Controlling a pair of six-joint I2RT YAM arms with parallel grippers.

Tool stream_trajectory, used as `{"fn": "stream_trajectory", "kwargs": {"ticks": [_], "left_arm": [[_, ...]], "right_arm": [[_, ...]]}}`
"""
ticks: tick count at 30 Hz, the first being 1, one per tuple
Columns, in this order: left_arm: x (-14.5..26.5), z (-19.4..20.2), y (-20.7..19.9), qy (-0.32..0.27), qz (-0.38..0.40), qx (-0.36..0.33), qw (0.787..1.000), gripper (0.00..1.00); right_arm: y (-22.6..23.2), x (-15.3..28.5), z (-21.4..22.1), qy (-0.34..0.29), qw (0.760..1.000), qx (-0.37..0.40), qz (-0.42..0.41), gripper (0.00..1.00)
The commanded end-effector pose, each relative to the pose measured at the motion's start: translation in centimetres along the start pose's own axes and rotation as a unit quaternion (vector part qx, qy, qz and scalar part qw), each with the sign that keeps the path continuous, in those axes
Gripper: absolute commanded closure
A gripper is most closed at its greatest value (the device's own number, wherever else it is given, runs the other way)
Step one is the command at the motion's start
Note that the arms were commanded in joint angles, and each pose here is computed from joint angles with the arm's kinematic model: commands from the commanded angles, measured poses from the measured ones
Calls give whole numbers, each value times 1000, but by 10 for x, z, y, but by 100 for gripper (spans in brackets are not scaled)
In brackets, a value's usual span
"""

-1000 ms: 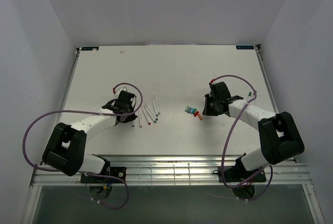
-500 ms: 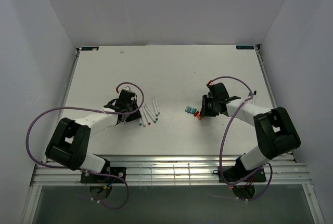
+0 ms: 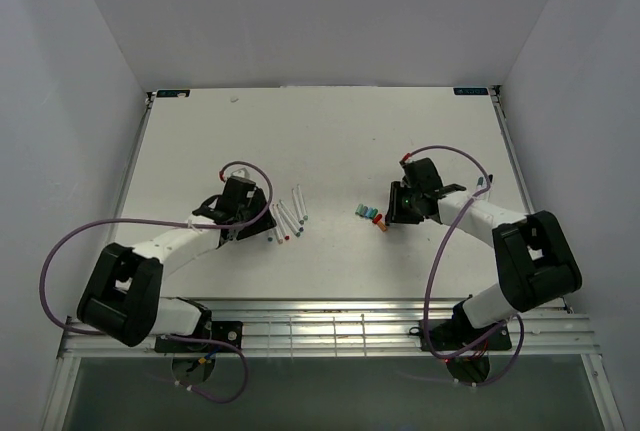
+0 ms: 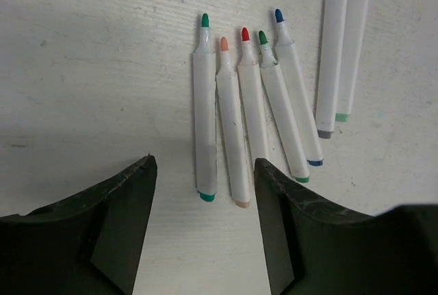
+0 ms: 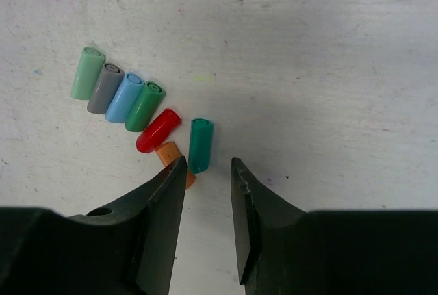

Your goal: Open the pen caps

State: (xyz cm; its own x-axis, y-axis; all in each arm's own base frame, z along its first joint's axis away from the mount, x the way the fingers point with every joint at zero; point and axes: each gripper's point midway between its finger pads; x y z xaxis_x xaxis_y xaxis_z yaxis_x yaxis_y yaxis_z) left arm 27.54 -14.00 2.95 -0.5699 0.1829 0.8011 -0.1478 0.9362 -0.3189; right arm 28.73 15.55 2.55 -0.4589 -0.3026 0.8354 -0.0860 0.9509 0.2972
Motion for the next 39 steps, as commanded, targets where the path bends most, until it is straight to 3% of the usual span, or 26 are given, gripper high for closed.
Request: {"fn": "stream_trajectory", "kwargs": {"ticks": [1, 5, 6, 7, 11, 15, 18, 24, 39], "left_arm": [[28, -24, -9, -44, 20, -18, 999, 30], [62, -55, -19, -92, 26, -33, 995, 24], [71, -63, -28, -102, 43, -34, 993, 4], [77, -66, -34, -107, 58, -34, 992, 2], [97, -63, -64, -91, 140, -38, 985, 2], [115, -53, -82, -88, 210, -32, 973, 2], [122, -45, -89, -89, 234, -42, 967, 2], [125, -31, -105, -84, 253, -69, 961, 2], [114, -17, -104, -66, 248, -84, 963, 2]], "right_arm": [[-7, 30, -42, -59, 998, -4, 28, 61], [-36, 63, -73, -89, 993, -34, 71, 57], [-52, 71, -80, -97, 990, -51, 86, 55], [-60, 77, -85, -100, 989, -58, 95, 55], [-111, 94, -102, -104, 977, -107, 154, 53], [-182, 111, -111, -121, 949, -184, 225, 53], [-211, 107, -115, -112, 938, -208, 255, 54], [-222, 96, -121, -98, 937, -205, 265, 56], [-232, 55, -81, -59, 941, -208, 259, 63]]}}
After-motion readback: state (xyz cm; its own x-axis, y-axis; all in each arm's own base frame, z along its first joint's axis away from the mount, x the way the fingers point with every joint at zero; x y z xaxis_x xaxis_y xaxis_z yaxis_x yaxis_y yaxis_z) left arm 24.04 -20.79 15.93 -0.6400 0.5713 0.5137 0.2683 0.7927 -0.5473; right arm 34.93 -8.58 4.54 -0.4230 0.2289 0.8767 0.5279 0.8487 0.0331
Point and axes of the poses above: each gripper's point midway between its finger pads, its own x axis back along the fingers, its own y axis along the line the jaws close on, z = x × y, and after that the axes turned 2 degrees about -x, right-handed
